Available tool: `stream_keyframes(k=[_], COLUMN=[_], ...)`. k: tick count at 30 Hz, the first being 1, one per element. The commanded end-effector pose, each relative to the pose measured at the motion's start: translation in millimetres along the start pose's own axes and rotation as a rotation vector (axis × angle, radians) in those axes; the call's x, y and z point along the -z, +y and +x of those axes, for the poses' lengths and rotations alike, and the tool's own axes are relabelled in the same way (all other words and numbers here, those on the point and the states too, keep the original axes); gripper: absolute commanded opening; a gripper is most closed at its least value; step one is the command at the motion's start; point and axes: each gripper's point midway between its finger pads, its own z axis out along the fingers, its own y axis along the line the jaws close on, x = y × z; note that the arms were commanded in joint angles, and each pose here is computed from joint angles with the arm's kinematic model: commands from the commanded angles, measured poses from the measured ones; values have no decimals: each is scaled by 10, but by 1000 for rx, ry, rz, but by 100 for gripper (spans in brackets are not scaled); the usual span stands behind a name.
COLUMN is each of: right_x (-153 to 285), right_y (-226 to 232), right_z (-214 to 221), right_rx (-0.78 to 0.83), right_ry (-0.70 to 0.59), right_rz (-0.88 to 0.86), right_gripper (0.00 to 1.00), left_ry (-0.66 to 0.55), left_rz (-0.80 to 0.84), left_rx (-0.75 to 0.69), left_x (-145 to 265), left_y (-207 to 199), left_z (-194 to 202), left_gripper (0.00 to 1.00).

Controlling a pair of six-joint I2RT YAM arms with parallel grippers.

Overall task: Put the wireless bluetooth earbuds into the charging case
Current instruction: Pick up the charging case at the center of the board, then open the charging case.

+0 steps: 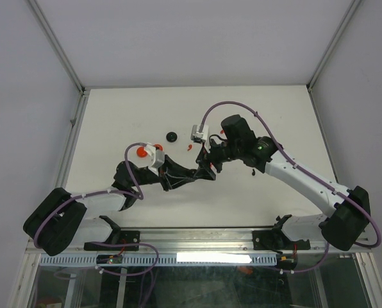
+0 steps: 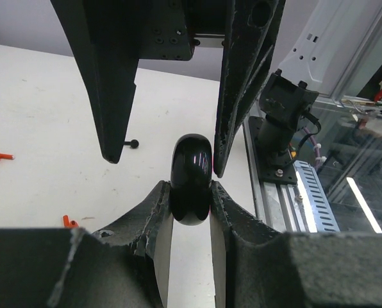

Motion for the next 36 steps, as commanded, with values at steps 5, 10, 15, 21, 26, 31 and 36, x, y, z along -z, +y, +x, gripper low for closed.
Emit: stream_keyframes(k=[5,10,15,21,26,31,36], right_x=[49,115,183,218,155,157,233], right_y=[-121,-199,-200,-221,-260,-248,-388], right_z=[-179,-258,-349,-401,-360,-394,-319], right_rx=[54,67,77,75,48,21,-83], right_ry=[-60,-95,-138,-154,-126,-135,-118], right_rz=[90,157,187,208,204,199,313], right_gripper=[67,67,68,69,70,70,72], left_ry=[-116,-120,-125,-123,-134,-136,-134], left_rz=[-20,12,5,23,17,-141,-333], left_rx=[-71,-88,-120,-160,-167,-127,-84], left_x=[26,64,102,108,113,151,275], left_y=[-43,-134,-158,-199,-200,72,372], left_z=[-274,-245,-222,-204,-214,-160,-92], left_gripper=[0,0,0,0,0,0,0])
